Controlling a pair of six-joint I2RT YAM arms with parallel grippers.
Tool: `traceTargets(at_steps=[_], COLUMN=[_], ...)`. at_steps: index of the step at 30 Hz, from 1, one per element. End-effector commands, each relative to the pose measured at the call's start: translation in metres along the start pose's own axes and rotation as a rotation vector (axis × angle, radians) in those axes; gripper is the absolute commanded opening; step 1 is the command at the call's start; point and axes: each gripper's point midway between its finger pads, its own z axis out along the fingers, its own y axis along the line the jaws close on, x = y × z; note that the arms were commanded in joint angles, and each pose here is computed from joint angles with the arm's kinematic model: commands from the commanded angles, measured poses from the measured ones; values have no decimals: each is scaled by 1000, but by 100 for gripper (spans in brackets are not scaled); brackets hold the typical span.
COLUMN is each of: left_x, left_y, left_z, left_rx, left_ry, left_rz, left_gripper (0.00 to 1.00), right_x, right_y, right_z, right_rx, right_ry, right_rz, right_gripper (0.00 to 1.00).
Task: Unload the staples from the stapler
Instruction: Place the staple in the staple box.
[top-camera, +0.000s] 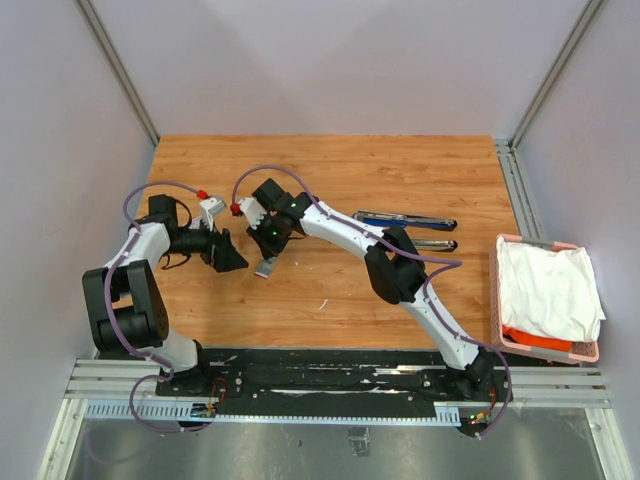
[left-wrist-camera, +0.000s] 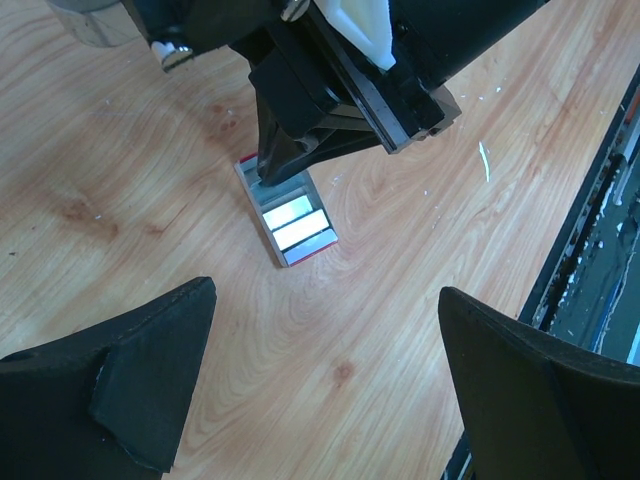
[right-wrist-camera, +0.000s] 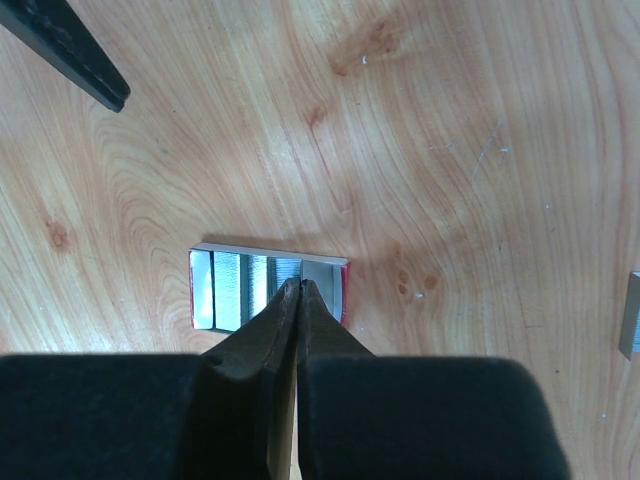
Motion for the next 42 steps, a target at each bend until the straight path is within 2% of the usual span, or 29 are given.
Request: traceTargets(at_steps=[1, 28, 42], left_x=[2, 4, 4], left_y=[-3, -3, -3], left_z=[1, 2, 2], left_rx=[25, 31, 35], left_ry=[-13, -12, -12], left_rz=[-11, -11, -11], left_gripper=[98, 98, 98], right_x=[8, 23, 22], right_y=[3, 8, 9], right_z=[4, 14, 17], right_rx=[10, -10, -1], right_ry=[33, 73, 73], right_rz=[-17, -23, -33], right_gripper=[1, 1, 5])
